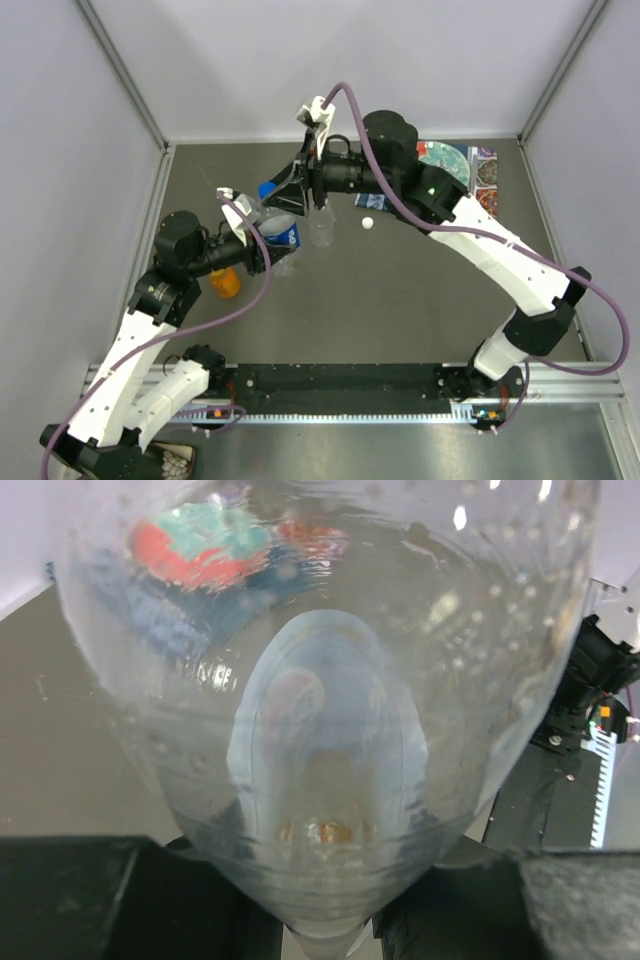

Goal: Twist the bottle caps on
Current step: Screw the bottle cap onto the plastic bottle, then place the plastic bottle at the center of the board.

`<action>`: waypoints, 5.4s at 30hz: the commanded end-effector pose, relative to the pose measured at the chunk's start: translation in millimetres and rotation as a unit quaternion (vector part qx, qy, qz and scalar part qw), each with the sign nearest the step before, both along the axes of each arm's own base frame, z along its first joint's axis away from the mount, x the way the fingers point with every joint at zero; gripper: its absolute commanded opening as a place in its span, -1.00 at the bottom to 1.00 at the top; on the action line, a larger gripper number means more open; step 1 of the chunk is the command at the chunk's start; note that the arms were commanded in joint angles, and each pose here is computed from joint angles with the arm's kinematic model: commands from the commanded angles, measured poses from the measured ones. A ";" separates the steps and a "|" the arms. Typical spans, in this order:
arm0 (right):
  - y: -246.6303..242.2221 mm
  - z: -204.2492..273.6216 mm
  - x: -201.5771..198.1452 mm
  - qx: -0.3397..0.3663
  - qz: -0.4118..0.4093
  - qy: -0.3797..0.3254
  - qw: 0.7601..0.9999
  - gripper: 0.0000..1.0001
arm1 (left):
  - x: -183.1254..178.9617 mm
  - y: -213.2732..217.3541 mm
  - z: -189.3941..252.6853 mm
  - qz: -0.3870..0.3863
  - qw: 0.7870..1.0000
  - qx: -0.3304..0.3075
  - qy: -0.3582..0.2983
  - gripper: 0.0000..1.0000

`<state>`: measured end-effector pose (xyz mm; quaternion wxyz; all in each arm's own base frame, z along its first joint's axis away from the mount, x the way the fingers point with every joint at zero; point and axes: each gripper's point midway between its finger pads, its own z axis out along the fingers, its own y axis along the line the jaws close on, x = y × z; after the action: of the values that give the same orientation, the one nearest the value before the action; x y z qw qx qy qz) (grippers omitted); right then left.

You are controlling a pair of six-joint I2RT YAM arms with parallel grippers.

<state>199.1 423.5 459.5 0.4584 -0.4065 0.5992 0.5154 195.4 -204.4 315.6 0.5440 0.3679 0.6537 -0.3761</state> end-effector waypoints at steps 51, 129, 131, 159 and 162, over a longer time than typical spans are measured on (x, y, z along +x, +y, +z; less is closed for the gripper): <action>180.0 -112.1 200.5 0.114 -0.143 -0.263 0.947 -0.93 | 2.9 156.5 150.0 0.419 0.892 -0.022 -0.167 0.98; 163.6 -163.5 233.7 0.035 -0.150 -0.168 0.974 0.98 | 24.9 141.8 111.5 0.408 0.907 -0.016 -0.101 0.98; 160.7 -150.3 228.2 0.041 -0.144 -0.173 0.973 0.98 | 24.3 142.1 113.4 0.408 0.907 -0.018 -0.102 0.98; 131.9 -124.1 224.3 0.028 -0.154 -0.155 0.975 0.98 | 23.3 138.9 114.1 0.398 0.912 -0.021 -0.101 0.98; 107.2 -66.3 216.8 0.071 -0.178 -0.154 0.969 0.98 | 25.6 129.6 101.6 0.372 0.923 0.000 -0.099 0.98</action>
<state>424.9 569.2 277.9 0.5953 -0.3853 0.5945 0.3791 216.1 -63.6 426.0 0.7172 0.1058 0.6821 -0.0959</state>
